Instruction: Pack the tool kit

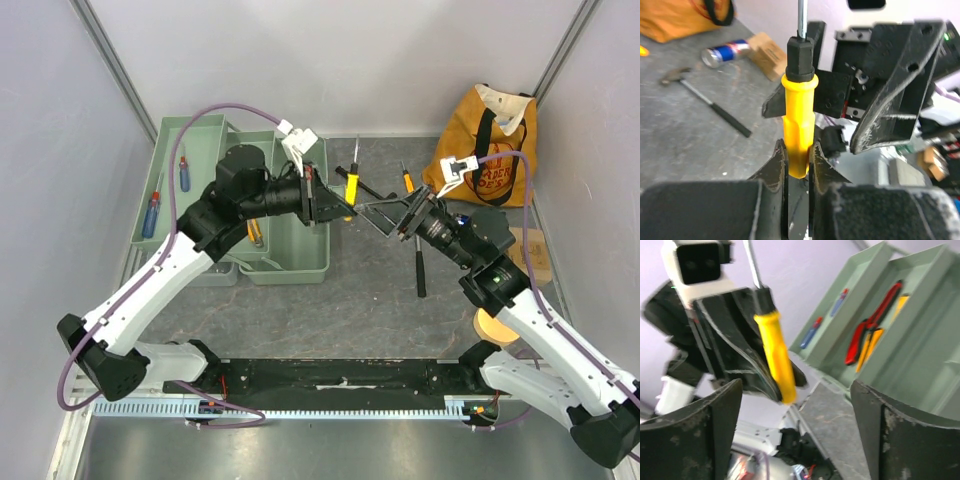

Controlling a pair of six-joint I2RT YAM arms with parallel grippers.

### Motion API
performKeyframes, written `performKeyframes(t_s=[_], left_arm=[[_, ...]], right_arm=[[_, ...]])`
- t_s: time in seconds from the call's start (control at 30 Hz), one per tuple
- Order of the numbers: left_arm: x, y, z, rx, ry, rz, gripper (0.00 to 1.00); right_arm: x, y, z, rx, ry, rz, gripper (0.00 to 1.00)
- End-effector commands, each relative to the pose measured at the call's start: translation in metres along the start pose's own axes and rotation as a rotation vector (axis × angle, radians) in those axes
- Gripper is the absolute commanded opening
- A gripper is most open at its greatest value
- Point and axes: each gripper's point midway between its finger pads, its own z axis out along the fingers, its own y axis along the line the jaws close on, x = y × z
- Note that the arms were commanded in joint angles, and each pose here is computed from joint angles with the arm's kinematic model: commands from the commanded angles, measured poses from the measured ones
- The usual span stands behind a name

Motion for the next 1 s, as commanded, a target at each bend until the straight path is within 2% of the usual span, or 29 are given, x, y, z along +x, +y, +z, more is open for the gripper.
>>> performKeyframes(t_s=[0.0, 0.13, 0.3, 0.5, 0.7, 0.87, 0.97], left_arm=[[-0.039, 0.026, -0.027, -0.276, -0.088, 0.112, 0.02], [-0.062, 0.063, -0.064, -0.497, -0.147, 0.135, 0.02], [-0.087, 0.124, -0.137, -0.827, -0.197, 0.121, 0.02], [-0.084, 0.193, -0.225, -1.135, -0.232, 0.014, 0.02], [-0.066, 0.248, -0.266, -1.252, -0.187, -0.107, 0.02], [-0.053, 0.282, -0.271, -1.277, -0.128, -0.175, 0.02], [-0.047, 0.297, -0.269, -1.286, -0.101, -0.204, 0.09]], right_arm=[[-0.021, -0.015, -0.014, 0.148, -0.087, -0.104, 0.98], [-0.025, -0.031, -0.027, 0.241, -0.111, -0.146, 0.98], [-0.012, -0.057, -0.035, 0.342, -0.071, -0.15, 0.98], [-0.003, -0.081, -0.037, 0.43, -0.041, -0.158, 0.98], [0.007, -0.099, -0.038, 0.484, -0.008, -0.157, 0.98], [0.016, -0.117, -0.039, 0.546, 0.016, -0.156, 0.98], [0.019, -0.132, -0.044, 0.614, 0.023, -0.159, 0.98]])
